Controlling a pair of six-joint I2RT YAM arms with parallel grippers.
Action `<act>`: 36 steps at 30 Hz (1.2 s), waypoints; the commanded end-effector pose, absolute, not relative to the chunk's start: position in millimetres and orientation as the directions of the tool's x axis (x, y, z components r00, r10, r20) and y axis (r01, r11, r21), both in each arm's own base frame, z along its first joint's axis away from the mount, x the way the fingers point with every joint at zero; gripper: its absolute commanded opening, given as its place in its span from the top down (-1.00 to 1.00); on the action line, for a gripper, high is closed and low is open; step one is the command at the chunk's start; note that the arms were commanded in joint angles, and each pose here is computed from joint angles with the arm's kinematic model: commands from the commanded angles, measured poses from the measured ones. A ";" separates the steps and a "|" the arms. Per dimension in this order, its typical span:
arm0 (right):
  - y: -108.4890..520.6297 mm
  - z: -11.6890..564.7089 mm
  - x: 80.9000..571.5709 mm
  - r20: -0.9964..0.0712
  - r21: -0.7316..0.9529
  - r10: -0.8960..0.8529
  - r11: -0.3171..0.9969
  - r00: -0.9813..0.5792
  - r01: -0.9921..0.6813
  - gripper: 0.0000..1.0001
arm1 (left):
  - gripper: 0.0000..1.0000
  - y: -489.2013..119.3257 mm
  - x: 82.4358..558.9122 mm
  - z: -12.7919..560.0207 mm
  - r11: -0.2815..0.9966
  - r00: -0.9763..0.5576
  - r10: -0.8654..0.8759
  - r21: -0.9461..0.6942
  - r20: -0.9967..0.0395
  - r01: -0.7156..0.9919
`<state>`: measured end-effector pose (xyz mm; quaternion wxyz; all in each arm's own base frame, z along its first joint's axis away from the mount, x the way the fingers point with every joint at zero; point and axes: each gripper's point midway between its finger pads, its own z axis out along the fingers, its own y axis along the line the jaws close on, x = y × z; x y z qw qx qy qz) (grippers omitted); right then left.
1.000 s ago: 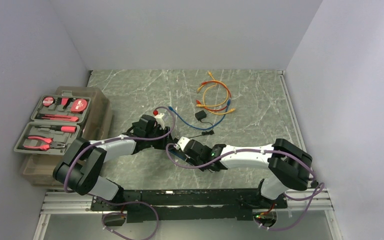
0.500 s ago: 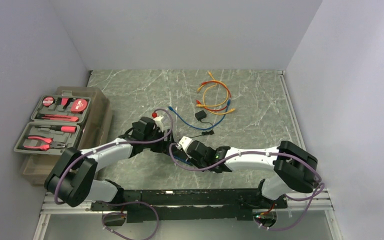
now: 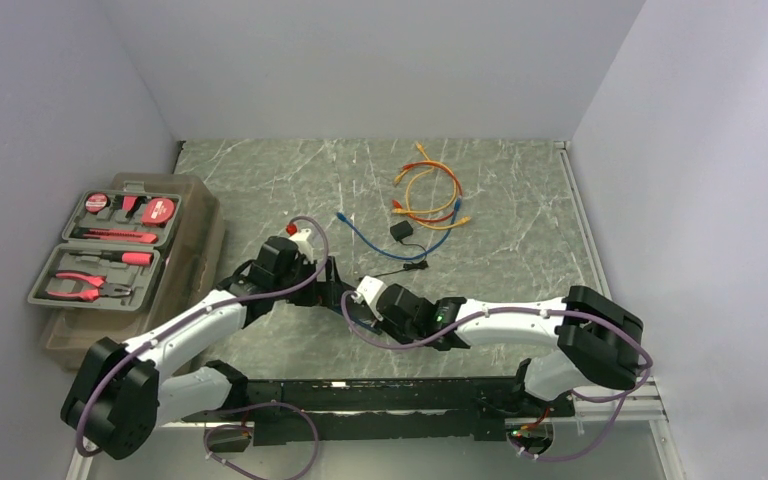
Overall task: Insert the plug into the switch port
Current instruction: Insert the connector into the switch port.
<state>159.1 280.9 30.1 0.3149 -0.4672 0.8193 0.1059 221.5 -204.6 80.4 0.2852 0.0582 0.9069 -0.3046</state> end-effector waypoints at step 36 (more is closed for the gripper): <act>351.5 85.0 177.9 -0.598 -0.322 -0.781 0.030 0.179 -0.946 -0.92 | -0.99 -133.6 201.1 213.1 0.882 -0.569 -0.172 -0.383 -0.804 0.275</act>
